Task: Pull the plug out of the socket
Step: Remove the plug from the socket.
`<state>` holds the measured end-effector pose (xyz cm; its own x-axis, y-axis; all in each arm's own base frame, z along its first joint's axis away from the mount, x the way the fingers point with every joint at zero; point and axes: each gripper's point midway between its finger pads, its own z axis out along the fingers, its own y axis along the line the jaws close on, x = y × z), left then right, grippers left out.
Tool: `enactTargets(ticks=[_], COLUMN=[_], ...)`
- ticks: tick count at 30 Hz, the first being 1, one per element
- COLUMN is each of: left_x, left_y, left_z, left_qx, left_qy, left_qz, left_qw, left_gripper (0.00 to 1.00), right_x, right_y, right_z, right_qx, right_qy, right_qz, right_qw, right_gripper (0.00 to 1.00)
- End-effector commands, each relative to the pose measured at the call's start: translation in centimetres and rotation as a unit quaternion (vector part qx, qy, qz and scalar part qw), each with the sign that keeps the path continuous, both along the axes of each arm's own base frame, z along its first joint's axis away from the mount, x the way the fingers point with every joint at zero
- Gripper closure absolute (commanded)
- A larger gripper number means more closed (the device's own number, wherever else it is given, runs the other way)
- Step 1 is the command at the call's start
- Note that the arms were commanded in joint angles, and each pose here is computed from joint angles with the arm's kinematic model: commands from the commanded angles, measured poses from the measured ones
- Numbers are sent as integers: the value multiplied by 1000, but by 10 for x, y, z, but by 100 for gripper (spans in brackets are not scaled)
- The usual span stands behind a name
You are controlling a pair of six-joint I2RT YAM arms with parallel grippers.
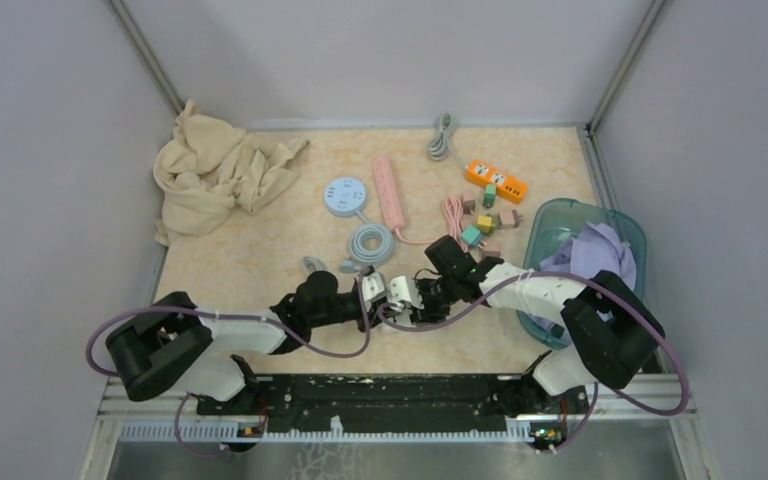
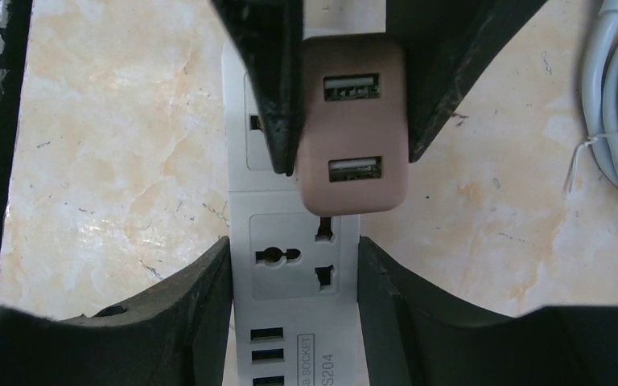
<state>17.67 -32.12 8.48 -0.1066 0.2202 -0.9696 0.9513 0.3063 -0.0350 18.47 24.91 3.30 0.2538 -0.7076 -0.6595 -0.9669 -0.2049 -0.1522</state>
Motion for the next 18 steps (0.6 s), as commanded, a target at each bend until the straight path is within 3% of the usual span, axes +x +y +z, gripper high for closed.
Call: enactTargets(ticks=[1, 4, 8, 11, 18], left_x=[11, 5, -14, -23, -2], left_y=[4, 5, 6, 6, -1], left_z=[2, 13, 38, 48, 26], left_qx=[53, 15, -105, -147, -27], left_qy=[-64, -64, 13, 27, -60], left_qz=[46, 44, -4, -25, 29], left_qw=[996, 997, 994, 989, 997], left_gripper=[99, 99, 99, 99, 99], right_x=[19, 19, 19, 19, 19], right_y=[-5, -6, -6, -6, -6], right_z=[4, 2, 1, 0, -1], right_qx=[-20, -25, -30, -32, -40], right_qy=[-20, -18, -13, -10, -8], right_qz=[-31, -33, -36, -37, -39], right_qw=[999, 999, 999, 999, 998], right_gripper=[100, 100, 100, 100, 100])
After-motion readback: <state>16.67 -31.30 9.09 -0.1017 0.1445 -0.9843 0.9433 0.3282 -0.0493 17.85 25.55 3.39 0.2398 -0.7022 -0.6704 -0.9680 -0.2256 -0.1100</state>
